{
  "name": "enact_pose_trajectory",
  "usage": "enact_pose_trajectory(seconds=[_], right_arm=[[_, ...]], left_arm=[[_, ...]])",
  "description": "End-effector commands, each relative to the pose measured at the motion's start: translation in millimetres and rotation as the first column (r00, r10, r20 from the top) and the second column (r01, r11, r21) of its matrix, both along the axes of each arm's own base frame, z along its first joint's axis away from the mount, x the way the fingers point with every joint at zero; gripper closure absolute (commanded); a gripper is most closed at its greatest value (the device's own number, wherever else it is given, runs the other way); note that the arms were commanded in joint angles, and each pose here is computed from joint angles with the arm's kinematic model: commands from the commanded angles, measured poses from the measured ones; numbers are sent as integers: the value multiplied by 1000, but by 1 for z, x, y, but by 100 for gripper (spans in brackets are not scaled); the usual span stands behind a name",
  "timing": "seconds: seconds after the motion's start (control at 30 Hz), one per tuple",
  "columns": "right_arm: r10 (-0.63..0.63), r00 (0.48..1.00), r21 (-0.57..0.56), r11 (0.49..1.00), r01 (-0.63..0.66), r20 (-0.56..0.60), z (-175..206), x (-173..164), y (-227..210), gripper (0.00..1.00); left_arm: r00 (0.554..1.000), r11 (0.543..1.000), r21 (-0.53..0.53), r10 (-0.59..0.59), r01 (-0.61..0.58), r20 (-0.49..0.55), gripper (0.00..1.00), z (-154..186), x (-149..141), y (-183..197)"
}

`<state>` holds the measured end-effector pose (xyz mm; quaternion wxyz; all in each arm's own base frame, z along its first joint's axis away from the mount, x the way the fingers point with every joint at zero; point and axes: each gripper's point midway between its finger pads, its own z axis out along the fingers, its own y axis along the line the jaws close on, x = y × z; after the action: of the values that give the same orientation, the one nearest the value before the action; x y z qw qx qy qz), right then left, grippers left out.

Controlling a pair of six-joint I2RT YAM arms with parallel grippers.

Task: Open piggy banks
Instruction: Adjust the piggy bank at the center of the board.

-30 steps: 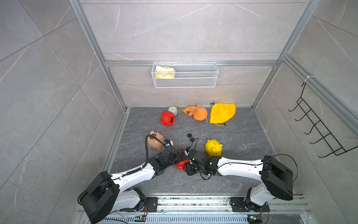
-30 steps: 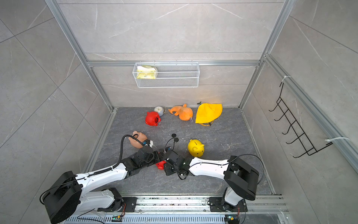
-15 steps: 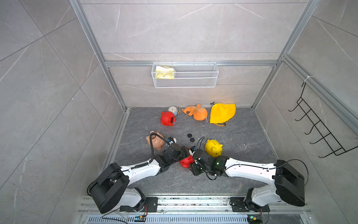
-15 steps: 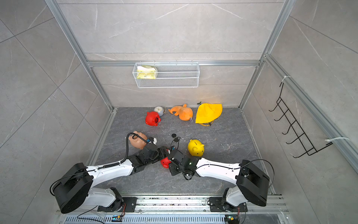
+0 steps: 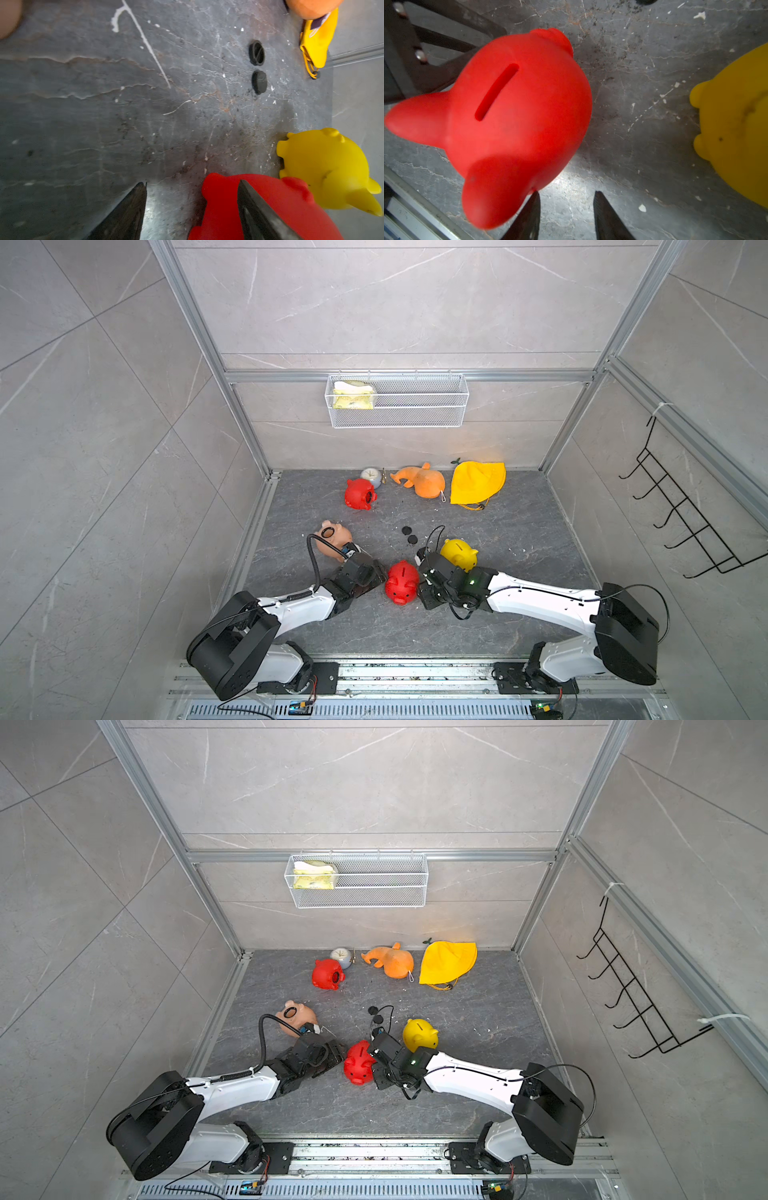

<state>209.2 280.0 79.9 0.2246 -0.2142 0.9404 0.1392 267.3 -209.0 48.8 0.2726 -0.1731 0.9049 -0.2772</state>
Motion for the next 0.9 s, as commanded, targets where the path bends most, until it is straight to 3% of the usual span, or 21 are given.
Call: enact_pose_trajectory(seconds=[0.0, 0.27, 0.5, 0.77, 0.87], right_arm=[[-8, 1000, -15, 1000, 9, 14, 0, 8, 3, 56], [-37, 999, -3, 999, 37, -2, -11, 11, 5, 57], [-15, 999, 142, 990, 22, -48, -13, 13, 41, 60], [-21, 998, 156, 987, 29, -54, -13, 11, 41, 61], [-24, 998, 162, 986, 32, -51, -10, 10, 38, 61]], left_arm=[[999, 1000, -13, -22, 22, 39, 24, 20, 0, -2], [992, 998, 13, -55, 54, 114, 1, 52, -5, -6], [986, 996, 45, -88, 83, 139, 1, 54, -7, -24], [981, 992, 75, -112, 101, 157, 1, 39, -2, -28], [986, 994, 90, -81, 68, 149, 10, 28, 2, -19]])
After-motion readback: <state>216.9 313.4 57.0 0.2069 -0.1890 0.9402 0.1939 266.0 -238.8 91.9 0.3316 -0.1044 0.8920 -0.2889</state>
